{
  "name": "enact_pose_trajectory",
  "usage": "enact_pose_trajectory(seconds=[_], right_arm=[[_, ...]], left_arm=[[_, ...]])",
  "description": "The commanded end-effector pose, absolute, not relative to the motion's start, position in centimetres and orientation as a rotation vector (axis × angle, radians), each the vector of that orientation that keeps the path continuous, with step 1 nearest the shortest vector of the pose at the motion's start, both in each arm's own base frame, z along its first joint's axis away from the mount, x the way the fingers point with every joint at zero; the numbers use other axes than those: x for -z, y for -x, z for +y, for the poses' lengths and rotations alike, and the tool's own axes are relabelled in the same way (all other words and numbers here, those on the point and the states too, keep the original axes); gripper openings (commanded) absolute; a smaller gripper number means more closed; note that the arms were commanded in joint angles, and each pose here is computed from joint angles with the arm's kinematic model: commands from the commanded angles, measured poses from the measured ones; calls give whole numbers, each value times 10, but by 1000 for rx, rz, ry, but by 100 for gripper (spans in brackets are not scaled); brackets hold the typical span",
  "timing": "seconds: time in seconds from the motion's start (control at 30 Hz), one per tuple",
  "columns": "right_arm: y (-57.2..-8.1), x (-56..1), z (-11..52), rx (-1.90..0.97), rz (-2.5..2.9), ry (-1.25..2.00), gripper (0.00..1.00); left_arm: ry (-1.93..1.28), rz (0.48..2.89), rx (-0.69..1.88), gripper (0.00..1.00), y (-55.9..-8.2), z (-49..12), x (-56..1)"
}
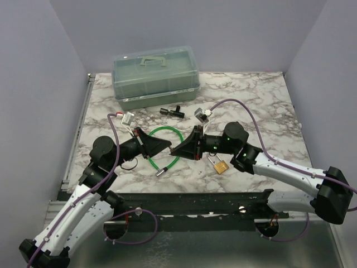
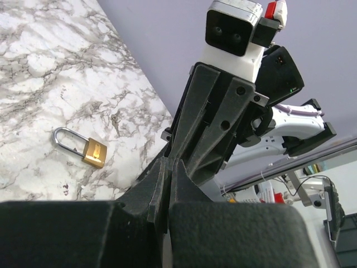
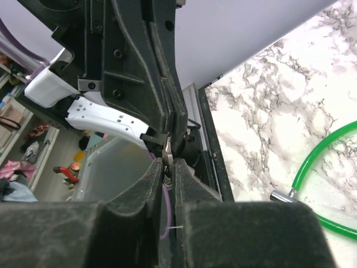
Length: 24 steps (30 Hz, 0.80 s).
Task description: Unlock with the key
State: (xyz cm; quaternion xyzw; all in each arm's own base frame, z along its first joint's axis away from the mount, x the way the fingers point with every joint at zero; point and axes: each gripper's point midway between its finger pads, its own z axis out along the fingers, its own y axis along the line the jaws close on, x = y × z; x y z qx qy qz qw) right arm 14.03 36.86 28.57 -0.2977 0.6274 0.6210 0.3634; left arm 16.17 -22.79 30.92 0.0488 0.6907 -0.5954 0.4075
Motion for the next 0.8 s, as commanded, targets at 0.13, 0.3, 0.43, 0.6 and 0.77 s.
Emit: enact_pose_trajectory(seconds=[0.13, 0.3, 0.43, 0.6, 0.77], right_arm=[[-137, -314, 369, -1633, 1519, 788, 5], [-139, -311, 371, -1629, 1536, 780, 27], [-140, -311, 371, -1631, 1536, 777, 30], [-139, -311, 372, -1636, 1536, 781, 32], [-142, -310, 373, -1628, 1546, 767, 28]], left_arm=[[-105, 1726, 1473, 0, -170, -227, -303], [-100, 1727, 1467, 0, -171, -227, -302], [-99, 1725, 1467, 0, -171, -227, -302], [-98, 1724, 1466, 0, -171, -227, -302], [-101, 1721, 1465, 0, -170, -226, -302]])
